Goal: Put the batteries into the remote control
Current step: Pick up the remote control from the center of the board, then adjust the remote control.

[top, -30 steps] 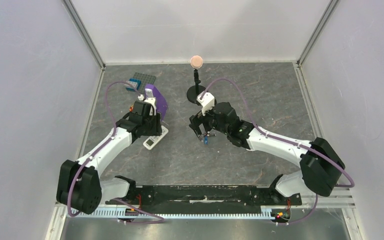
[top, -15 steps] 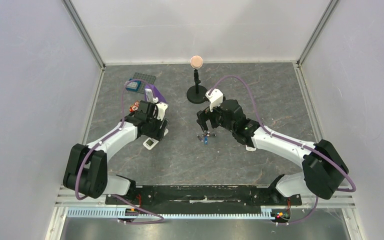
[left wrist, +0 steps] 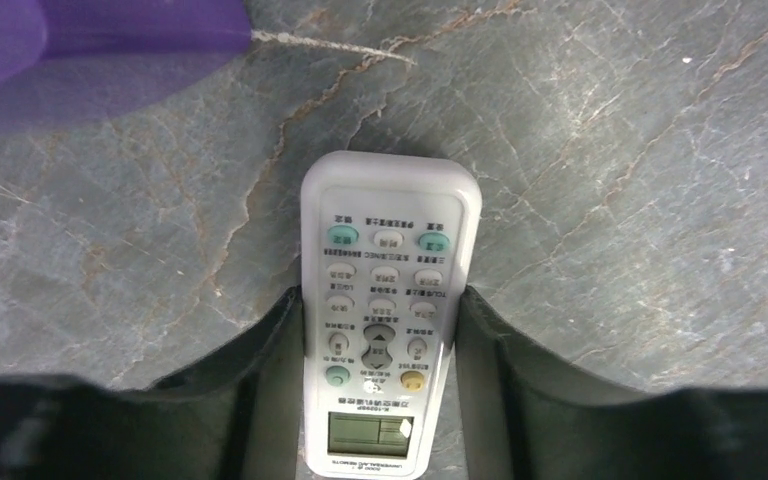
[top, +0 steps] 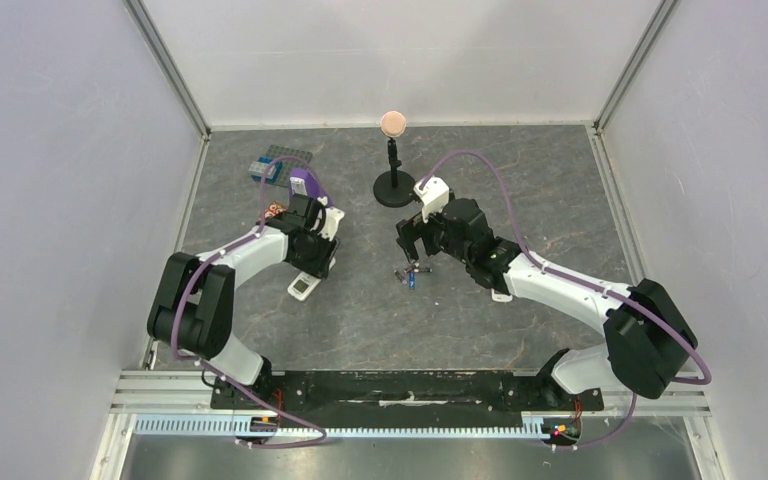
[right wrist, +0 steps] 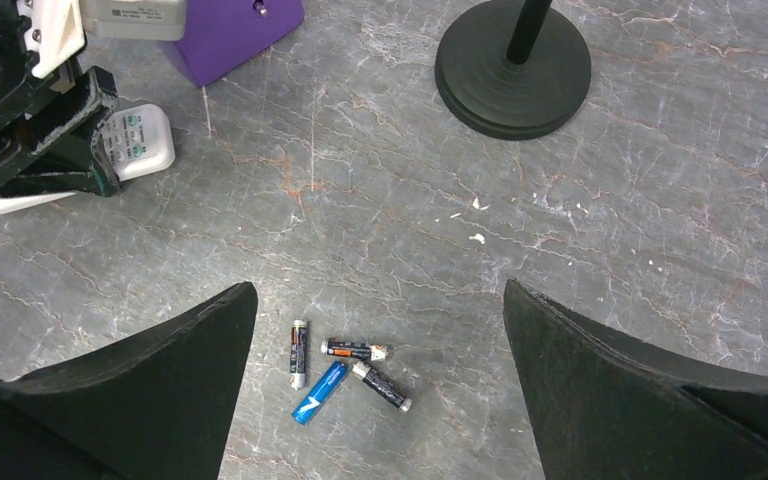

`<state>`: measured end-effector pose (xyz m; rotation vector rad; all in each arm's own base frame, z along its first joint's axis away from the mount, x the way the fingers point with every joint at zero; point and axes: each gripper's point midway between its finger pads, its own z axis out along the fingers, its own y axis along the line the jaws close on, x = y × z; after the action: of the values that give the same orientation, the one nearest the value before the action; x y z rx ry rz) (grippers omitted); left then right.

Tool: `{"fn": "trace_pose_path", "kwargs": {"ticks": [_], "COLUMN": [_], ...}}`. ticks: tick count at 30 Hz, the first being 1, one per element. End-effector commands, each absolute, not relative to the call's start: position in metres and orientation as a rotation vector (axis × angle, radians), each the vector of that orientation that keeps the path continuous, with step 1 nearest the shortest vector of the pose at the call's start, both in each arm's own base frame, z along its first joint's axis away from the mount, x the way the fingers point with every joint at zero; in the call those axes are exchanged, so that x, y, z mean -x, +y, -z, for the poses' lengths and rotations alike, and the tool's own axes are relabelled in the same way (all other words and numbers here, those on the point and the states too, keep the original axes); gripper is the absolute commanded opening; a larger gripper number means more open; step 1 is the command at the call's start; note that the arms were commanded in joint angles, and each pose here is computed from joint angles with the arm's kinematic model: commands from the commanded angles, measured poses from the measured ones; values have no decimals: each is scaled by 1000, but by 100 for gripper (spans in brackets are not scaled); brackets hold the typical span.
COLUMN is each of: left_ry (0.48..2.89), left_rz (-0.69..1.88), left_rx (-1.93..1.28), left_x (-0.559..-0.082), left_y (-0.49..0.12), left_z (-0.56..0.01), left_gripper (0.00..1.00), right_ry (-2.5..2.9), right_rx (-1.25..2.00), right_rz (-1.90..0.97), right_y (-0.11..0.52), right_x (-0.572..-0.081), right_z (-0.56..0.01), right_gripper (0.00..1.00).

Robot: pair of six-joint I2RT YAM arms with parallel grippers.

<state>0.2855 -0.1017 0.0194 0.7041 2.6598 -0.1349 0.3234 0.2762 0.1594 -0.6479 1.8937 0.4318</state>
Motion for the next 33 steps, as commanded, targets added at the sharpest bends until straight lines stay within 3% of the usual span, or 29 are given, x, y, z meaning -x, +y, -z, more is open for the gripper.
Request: {"fn": "trace_pose_path", "kwargs": {"ticks": [1, 3, 6, 13, 24, 33], "left_ry": [2611, 2587, 2511, 2187, 1821, 1723], "left_rz": [188, 194, 207, 313, 435, 487], "left_rx": [-716, -721, -771, -940, -1063, -1154], "left_x": [-290, -290, -286, -258, -243, -239], "left_y": [-111, -113, -126, -176, -212, -226], "left_z": [-37, -45, -64, -121, -178, -193], "left_gripper": [27, 17, 11, 9, 9, 8], "right_ry": [1869, 1870, 1872, 1929, 2004, 2082], "right_rx": [618, 620, 631, 609, 359, 302], "right_rz": [-433, -441, -465, -658, -1389, -1347], "right_y": [272, 273, 275, 295, 352, 361], "right_x": [-324, -324, -320, -301, -243, -250], "right_z": [-168, -168, -169, -183, -237, -223], "right_gripper": [96, 96, 96, 96, 90, 81]}}
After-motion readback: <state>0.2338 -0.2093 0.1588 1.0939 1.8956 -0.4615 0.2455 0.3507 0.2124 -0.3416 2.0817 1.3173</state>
